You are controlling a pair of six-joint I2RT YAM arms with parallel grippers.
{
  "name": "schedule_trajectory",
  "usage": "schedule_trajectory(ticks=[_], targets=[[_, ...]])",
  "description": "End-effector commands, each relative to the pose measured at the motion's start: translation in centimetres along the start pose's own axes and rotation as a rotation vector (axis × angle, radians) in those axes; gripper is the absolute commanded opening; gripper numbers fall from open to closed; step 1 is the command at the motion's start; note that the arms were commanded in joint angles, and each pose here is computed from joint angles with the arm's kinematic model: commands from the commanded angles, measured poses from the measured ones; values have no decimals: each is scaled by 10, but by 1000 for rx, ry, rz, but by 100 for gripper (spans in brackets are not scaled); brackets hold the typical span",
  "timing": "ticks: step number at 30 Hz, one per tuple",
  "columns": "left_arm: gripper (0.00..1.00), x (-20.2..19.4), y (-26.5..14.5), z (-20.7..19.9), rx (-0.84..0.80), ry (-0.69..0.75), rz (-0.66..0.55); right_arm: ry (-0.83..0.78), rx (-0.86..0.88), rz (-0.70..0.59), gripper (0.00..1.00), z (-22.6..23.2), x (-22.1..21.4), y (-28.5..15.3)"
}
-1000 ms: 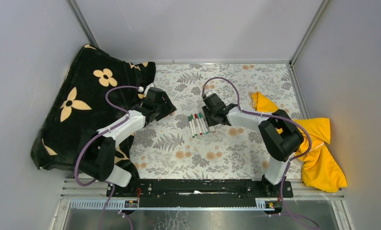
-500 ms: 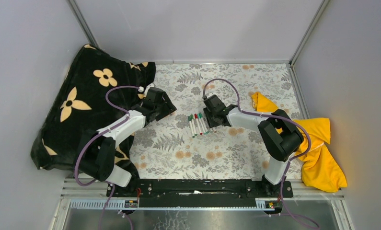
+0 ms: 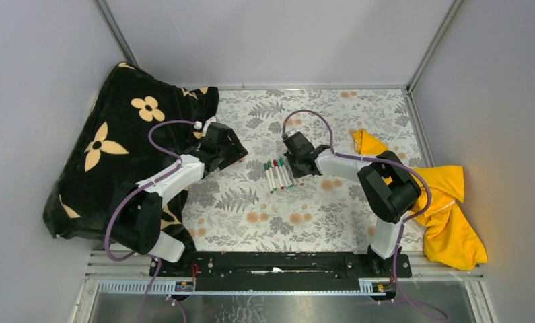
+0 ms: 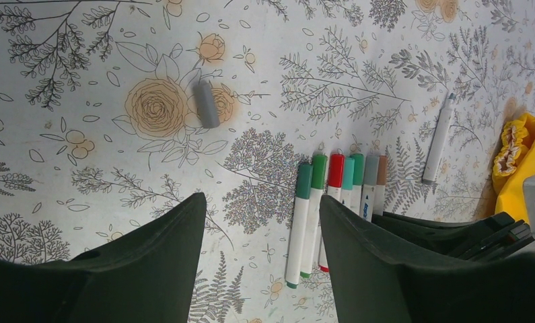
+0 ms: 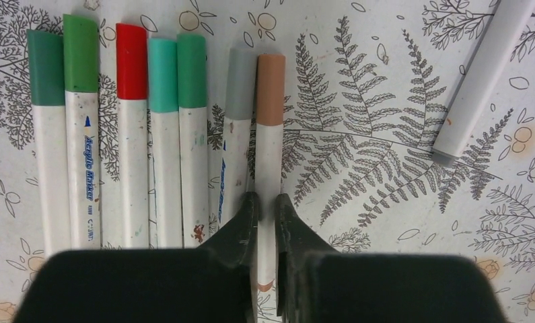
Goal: Open the pen caps
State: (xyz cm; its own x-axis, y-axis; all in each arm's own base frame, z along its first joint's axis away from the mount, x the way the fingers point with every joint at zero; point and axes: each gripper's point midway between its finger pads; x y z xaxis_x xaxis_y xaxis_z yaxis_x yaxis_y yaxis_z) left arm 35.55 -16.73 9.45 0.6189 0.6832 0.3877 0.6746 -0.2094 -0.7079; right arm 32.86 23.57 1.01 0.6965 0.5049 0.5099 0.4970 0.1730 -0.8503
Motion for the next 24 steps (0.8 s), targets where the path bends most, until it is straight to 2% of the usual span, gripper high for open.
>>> schedule_trajectory(ticks=[1,5,11,18,24], targets=[[70,1,1,-11,-40,-13,-10,-12,25,128,1,8,-38,9],[70,-1,2,-17,-60,-21,7,-5,12,81,0,4,-29,-3],[73,-13,-8,-57,-239,-69,106,-10,18,-54,0,-2,9,-41],[74,-21,-21,-98,-420,-81,189,0,107,-164,0,7,46,-81],[74,-35,-25,-118,-475,-60,227,10,191,-220,0,22,66,-99]])
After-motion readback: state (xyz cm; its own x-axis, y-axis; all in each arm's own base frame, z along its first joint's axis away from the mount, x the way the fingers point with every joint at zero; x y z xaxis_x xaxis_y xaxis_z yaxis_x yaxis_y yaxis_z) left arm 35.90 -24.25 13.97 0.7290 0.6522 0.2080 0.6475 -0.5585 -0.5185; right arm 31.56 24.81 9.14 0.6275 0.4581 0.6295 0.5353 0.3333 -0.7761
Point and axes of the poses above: each gripper's point midway between its finger pads, its own y axis out along the fingers, its own z axis along the line the jaws close on, x = y × z, and after that the axes turned 11 degrees about -y, right-handed
